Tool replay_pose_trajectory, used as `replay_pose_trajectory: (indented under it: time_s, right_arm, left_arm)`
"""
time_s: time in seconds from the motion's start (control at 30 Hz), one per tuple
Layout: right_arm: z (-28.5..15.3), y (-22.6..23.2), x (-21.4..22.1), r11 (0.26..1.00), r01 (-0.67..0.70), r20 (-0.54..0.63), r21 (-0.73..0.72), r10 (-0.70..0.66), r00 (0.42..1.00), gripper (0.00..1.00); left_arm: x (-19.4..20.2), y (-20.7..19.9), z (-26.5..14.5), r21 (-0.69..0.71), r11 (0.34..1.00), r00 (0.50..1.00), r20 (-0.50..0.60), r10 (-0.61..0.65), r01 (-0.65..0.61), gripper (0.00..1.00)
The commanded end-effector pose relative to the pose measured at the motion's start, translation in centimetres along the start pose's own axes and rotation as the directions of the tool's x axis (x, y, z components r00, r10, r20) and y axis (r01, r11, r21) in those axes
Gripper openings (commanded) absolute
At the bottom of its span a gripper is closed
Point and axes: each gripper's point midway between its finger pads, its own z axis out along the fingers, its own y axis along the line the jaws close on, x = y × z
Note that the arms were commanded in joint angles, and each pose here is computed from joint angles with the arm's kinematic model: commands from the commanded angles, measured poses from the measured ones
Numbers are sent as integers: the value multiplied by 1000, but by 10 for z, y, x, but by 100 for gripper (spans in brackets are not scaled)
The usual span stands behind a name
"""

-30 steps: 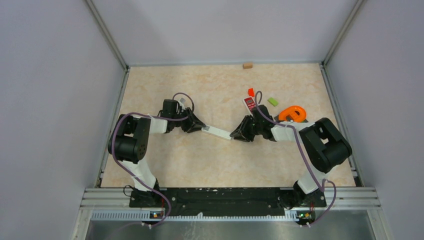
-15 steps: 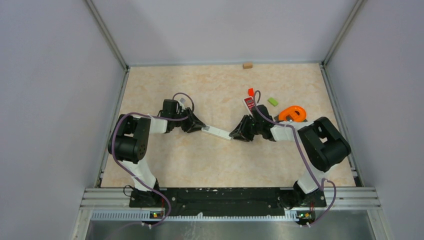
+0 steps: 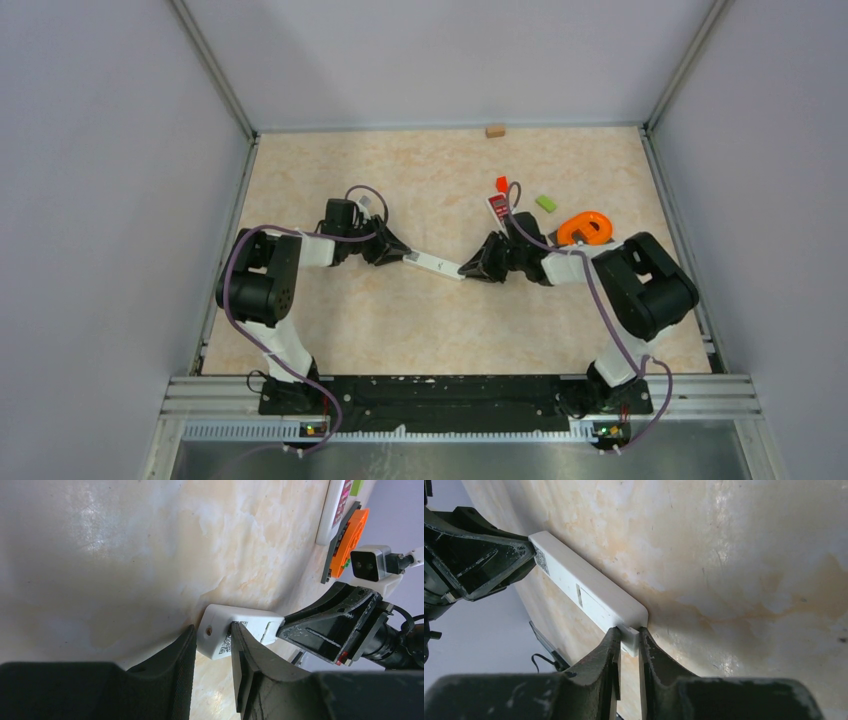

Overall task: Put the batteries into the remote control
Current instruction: Load the battery into the remote control.

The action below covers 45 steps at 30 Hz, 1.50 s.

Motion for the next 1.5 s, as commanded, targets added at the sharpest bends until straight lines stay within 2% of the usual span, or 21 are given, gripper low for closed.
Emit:
replay_pose_trajectory:
  time_s: [0.0,0.57,0.83,1.13,1.47]
  right_arm:
    - [0,-19,3,999,10,33,54,-11,999,12]
    - [19,-21,11,1000,-15,21,25,15,1000,18]
    - [31,-24,10,995,-31,56,98,26,998,19]
    - [41,-17,11,995,-2,70,101,-5,998,27]
    - [32,-11,-1,988,50,107,146,-66,992,35]
  left_arm:
    - [8,17,0,-70,998,1000,-4,-7,6,36]
    - [18,17,1,-33,999,999,-37,-17,16,34]
    - [28,17,0,4,1000,998,-51,-26,26,32]
    - [29,14,-1,27,999,998,-46,-46,47,31]
    - [23,13,-4,6,999,999,-10,-31,31,31]
